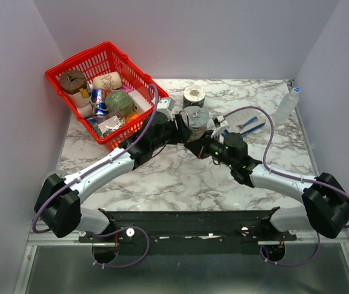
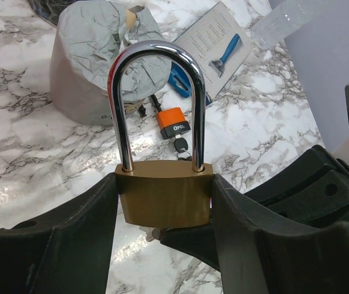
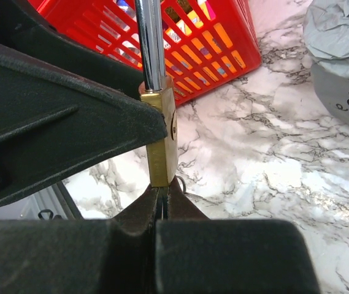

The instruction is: Unlock with the key

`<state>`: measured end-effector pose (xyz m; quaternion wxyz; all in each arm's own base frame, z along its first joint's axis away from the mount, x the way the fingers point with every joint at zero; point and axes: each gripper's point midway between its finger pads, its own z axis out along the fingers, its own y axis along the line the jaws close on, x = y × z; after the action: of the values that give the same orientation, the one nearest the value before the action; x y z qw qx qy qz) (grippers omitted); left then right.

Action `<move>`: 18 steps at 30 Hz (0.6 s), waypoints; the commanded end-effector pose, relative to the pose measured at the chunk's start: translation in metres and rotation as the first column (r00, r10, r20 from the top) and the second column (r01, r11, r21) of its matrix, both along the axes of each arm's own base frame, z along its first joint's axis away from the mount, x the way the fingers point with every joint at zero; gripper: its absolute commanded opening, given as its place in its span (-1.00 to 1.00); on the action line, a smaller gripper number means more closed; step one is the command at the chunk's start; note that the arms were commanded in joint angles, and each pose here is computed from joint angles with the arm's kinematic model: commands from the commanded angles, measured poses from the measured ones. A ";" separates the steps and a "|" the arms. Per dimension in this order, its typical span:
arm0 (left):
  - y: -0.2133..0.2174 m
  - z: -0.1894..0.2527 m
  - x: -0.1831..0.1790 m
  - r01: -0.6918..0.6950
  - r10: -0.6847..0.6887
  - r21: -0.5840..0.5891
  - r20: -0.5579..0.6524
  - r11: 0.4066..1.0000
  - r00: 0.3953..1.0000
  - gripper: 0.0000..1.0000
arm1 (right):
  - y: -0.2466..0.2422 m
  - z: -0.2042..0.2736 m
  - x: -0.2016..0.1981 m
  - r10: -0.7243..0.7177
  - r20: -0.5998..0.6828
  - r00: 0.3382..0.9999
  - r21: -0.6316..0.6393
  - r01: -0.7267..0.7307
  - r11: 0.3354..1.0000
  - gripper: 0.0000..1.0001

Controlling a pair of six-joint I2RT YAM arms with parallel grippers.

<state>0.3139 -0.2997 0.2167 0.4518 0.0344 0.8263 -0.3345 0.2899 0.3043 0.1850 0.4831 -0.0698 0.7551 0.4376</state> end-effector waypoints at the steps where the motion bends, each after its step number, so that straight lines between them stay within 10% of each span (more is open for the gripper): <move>1: -0.021 -0.025 -0.039 0.166 -0.164 0.009 -0.123 0.986 0.979 -1.00 | -0.023 0.102 0.031 -0.190 0.288 0.938 0.208 0.133 0.969 -0.99; 18: -0.038 0.048 -0.069 0.408 -0.396 -0.102 0.116 0.907 0.911 -1.00 | -0.038 0.143 -0.004 -0.071 0.343 0.937 0.238 -0.013 0.971 -0.99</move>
<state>0.2994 -0.3163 0.2661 0.4826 0.0934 0.7708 -0.4053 0.2784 0.2875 0.2317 0.5176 -0.0889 0.7125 0.4653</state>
